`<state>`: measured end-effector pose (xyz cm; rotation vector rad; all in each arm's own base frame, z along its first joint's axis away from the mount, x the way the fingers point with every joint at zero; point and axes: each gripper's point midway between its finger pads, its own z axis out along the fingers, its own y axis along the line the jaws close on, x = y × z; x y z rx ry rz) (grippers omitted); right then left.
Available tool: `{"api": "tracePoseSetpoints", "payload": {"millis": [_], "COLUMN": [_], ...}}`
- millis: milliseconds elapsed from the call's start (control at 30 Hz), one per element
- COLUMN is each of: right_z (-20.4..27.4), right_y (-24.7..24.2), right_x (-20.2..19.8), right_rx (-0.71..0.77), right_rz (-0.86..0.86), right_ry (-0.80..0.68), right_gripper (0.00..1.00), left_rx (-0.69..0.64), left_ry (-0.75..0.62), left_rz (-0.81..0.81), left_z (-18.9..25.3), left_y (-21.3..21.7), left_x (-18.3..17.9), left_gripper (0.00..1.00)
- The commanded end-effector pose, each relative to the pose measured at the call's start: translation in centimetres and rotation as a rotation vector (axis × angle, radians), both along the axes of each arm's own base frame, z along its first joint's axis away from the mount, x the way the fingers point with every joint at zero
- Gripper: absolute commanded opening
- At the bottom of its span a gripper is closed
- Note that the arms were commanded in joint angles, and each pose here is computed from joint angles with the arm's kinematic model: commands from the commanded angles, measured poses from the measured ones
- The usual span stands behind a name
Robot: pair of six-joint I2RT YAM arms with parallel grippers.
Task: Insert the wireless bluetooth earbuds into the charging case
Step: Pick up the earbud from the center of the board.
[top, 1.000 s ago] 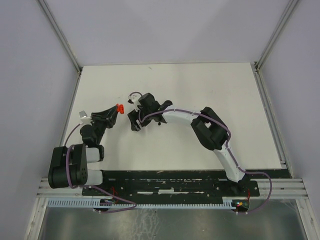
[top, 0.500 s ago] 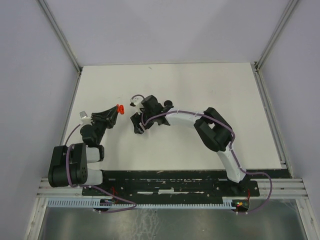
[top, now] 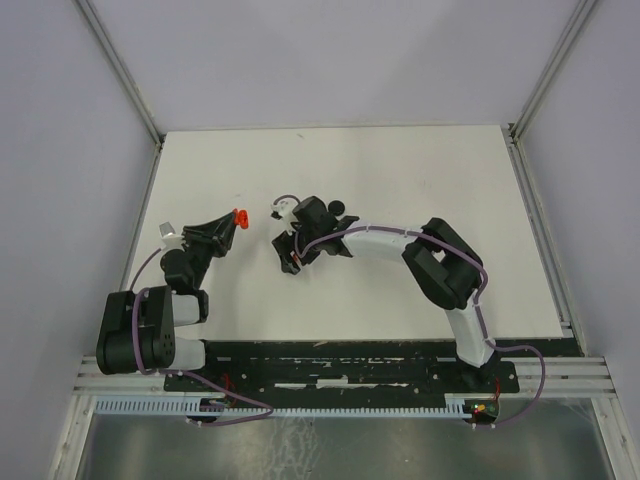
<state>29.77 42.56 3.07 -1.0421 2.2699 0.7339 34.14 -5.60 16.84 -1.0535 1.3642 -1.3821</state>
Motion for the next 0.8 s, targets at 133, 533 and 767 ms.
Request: {"api": "tracePoseSetpoints", "payload": {"millis": [133,533,767], "right_z": [4.0,4.1,3.5], "right_y": [0.6,1.3,2.6], "right_x": [1.4,2.4,3.2], "right_rx": [0.035,0.023,0.021], "right_rz": [-0.038,-0.019,0.012], "right_ry": [-0.084,-0.111,-0.104], "right_gripper": [0.81,0.82,0.83], "left_rx": [0.049,0.051,0.050], "left_ry": [-0.048,-0.051,-0.047], "left_rz": [-0.012,-0.017,-0.015], "left_z": [0.6,0.8,0.7], "left_y": [-0.1,-0.2,-0.1], "left_x": [-0.3,-0.1,-0.1], "left_gripper": [0.03,0.03,0.03]}}
